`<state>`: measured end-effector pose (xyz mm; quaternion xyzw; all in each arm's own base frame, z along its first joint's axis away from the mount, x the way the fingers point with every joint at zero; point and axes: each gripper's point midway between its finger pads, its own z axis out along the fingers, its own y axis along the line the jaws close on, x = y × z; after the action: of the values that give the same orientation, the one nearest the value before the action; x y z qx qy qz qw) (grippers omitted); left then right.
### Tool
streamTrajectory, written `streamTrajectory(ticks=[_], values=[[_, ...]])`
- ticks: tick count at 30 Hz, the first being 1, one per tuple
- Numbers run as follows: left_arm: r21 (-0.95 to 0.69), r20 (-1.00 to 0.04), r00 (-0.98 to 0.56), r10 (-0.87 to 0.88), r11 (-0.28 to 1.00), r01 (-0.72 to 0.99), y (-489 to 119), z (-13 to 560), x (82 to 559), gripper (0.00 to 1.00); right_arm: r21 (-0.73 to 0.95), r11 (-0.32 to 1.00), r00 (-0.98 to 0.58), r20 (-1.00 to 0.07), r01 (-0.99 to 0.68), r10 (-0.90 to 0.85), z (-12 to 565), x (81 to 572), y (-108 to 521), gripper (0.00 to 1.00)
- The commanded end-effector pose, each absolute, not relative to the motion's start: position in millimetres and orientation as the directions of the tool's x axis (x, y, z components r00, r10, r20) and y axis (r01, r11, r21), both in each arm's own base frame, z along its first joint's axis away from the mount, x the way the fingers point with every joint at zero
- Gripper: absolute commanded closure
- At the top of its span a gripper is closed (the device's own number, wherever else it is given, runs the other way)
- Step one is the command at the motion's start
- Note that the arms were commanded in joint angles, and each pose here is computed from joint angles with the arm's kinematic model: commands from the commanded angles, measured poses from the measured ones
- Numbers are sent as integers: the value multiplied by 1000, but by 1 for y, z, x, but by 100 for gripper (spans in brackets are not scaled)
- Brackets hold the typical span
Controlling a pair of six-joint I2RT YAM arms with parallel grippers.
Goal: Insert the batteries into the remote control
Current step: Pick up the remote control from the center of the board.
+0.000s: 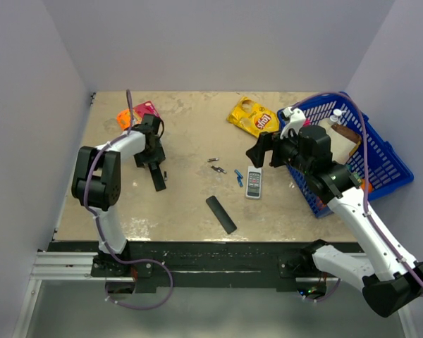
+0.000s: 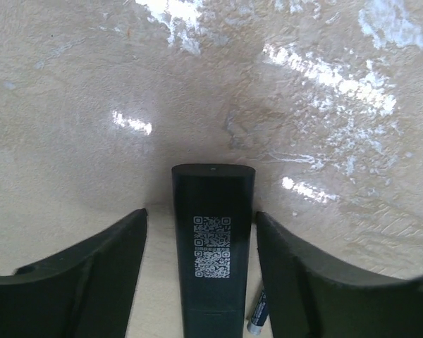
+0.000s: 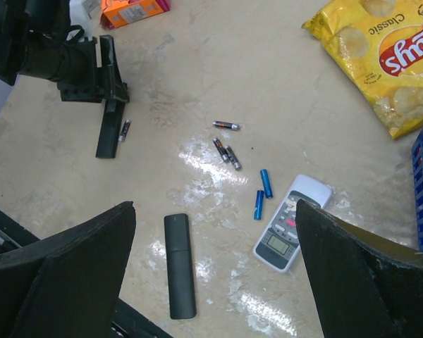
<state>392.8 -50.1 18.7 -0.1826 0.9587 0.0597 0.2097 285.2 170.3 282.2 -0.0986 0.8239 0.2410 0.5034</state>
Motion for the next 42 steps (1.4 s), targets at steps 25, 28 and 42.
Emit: streamTrajectory(ticks=[25, 28, 42], values=[[-160, -492, -718, -491, 862, -480, -61, 115, 370, 75, 517, 558, -526, -835, -649, 163, 266, 274, 271, 2], [-218, -491, -696, -524, 847, -484, -69, 128, 367, 77, 571, 482, -573, -804, -665, 162, 256, 268, 299, 2], [-412, -487, -666, -565, 821, -394, -123, 187, 361, 80, 790, 169, -784, -610, -589, 116, 221, 247, 408, 2]])
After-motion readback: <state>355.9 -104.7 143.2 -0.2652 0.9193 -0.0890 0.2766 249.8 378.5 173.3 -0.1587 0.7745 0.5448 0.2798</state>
